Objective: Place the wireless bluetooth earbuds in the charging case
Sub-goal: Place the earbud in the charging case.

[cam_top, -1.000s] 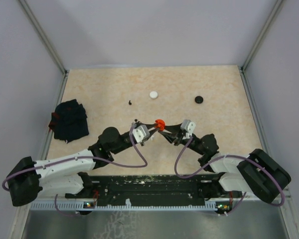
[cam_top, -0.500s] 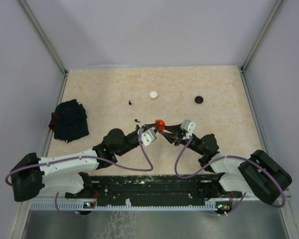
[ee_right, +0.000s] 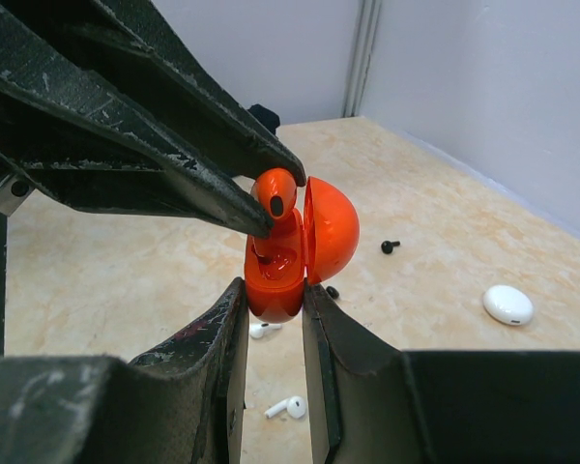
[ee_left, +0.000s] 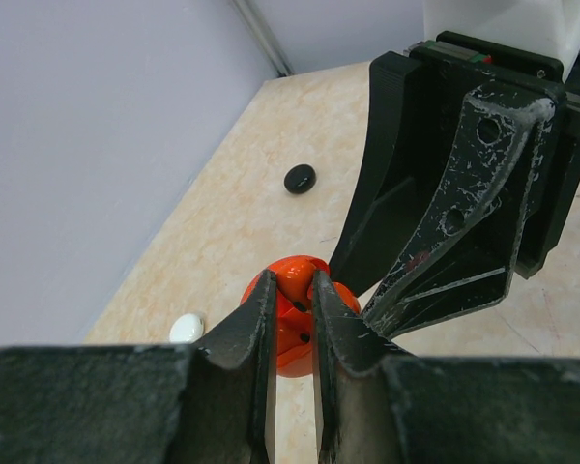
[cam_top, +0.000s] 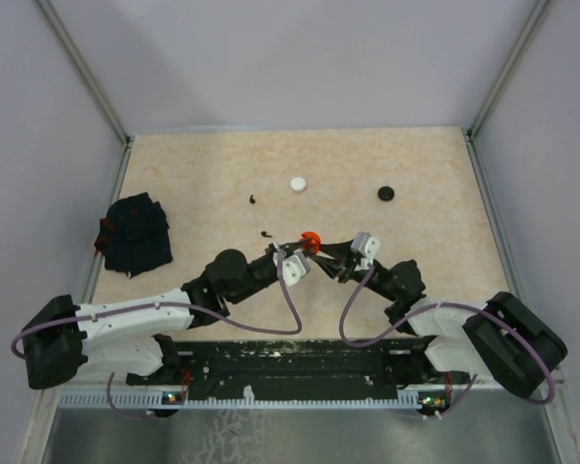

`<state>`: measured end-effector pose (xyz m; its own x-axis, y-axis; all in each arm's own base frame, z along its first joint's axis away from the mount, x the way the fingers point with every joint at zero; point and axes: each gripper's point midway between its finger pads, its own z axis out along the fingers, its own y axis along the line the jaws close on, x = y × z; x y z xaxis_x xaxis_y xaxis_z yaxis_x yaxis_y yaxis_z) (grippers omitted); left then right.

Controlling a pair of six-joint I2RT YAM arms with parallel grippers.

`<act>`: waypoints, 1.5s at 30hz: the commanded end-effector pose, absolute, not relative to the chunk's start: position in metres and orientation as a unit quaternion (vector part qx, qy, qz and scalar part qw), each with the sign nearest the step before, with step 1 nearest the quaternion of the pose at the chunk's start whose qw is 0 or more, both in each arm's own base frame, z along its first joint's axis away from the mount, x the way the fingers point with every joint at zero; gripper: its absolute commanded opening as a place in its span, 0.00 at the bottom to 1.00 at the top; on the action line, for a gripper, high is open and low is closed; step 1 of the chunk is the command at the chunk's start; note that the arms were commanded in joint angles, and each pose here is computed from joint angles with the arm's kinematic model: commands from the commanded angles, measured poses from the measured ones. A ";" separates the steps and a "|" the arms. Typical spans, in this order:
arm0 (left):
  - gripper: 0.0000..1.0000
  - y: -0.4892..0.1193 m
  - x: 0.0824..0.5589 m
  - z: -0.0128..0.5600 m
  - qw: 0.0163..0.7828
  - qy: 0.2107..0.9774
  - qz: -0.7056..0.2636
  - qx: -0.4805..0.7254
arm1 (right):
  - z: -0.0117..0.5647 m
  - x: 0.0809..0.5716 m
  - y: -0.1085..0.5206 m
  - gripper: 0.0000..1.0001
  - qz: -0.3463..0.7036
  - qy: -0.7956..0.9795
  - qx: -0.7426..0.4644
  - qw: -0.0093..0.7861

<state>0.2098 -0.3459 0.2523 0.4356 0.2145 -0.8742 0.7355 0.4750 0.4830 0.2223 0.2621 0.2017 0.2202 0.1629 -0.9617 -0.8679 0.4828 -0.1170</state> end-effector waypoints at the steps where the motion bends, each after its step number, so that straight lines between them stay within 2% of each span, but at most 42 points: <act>1: 0.02 -0.347 0.211 0.261 0.706 0.492 -0.173 0.479 | 0.228 0.219 0.258 0.00 0.373 0.465 -0.341 0.727; 16: 0.03 -0.344 0.211 0.259 0.704 0.492 -0.153 0.489 | 0.230 0.218 0.258 0.00 0.374 0.463 -0.339 0.729; 19: 0.06 -0.345 0.211 0.256 0.700 0.492 -0.151 0.496 | 0.230 0.218 0.258 0.00 0.374 0.462 -0.340 0.729; 32: 0.29 -0.349 0.210 0.253 0.688 0.496 -0.153 0.507 | 0.230 0.217 0.259 0.00 0.377 0.462 -0.341 0.727; 45: 0.57 -0.344 0.206 0.267 0.697 0.499 -0.175 0.484 | 0.227 0.219 0.259 0.00 0.376 0.467 -0.342 0.724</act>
